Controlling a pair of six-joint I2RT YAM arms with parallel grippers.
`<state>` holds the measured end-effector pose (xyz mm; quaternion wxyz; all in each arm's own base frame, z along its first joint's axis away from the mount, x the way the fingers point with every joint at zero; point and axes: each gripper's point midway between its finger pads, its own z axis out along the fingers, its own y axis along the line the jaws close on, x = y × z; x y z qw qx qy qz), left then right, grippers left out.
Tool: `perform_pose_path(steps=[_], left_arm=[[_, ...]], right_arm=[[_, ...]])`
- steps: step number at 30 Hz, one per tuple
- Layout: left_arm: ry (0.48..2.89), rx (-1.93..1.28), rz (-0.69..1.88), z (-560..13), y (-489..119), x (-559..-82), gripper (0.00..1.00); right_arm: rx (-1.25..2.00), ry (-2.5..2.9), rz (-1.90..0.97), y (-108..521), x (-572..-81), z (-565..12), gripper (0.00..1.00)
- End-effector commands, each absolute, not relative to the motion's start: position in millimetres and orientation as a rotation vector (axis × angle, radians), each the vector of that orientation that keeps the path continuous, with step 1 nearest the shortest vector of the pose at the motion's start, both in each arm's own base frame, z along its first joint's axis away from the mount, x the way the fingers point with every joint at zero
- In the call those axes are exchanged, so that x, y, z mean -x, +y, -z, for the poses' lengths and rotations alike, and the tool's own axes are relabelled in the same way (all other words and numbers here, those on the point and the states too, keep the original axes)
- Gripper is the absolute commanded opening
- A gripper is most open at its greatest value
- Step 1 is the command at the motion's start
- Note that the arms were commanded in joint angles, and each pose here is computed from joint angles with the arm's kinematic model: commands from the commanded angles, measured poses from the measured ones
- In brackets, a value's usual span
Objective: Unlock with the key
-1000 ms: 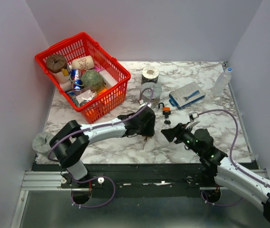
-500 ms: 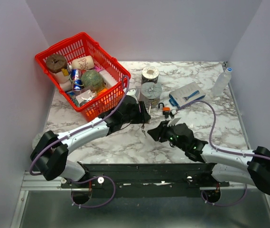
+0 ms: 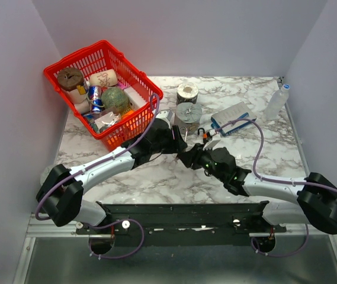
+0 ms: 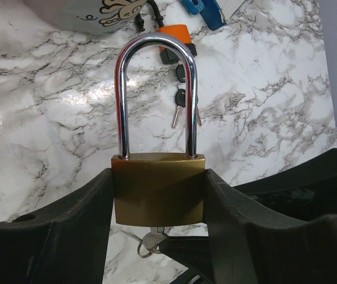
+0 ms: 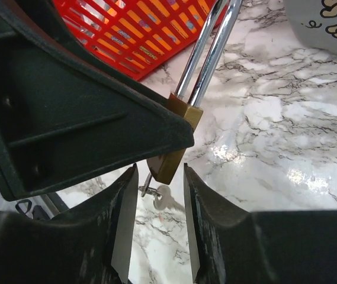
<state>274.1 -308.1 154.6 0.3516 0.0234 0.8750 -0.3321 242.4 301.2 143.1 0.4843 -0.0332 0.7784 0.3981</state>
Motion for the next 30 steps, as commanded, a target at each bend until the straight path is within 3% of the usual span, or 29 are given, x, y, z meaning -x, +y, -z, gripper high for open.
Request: perform_pose_path(steps=[1,7,24,27,29,30], left_arm=[[2.140,-0.064,0.935,-191.6,-315.8,-284.9,0.00],[2.141,-0.069,0.931,-190.9,-315.7,-285.6,0.00],[2.145,-0.077,0.924,-190.1,-315.7,-286.6,0.00],[2.144,-0.077,0.925,-190.7,-315.4,-286.2,0.00],[2.144,-0.077,0.924,-190.4,-315.6,-286.4,0.00],[2.144,-0.078,0.926,-190.3,-315.5,-285.9,0.00]], right_arm=[[0.083,1.857,-1.005,312.6,-245.9,-155.2,0.45],[0.087,1.877,-1.016,315.9,-242.7,-148.7,0.45],[0.094,1.907,-1.053,328.3,-241.1,-144.5,0.28],[0.092,1.912,-1.054,329.2,-240.9,-143.5,0.16],[0.077,1.915,-1.051,329.3,-242.6,-143.3,0.01],[0.059,1.916,-1.051,328.4,-243.6,-143.2,0.01]])
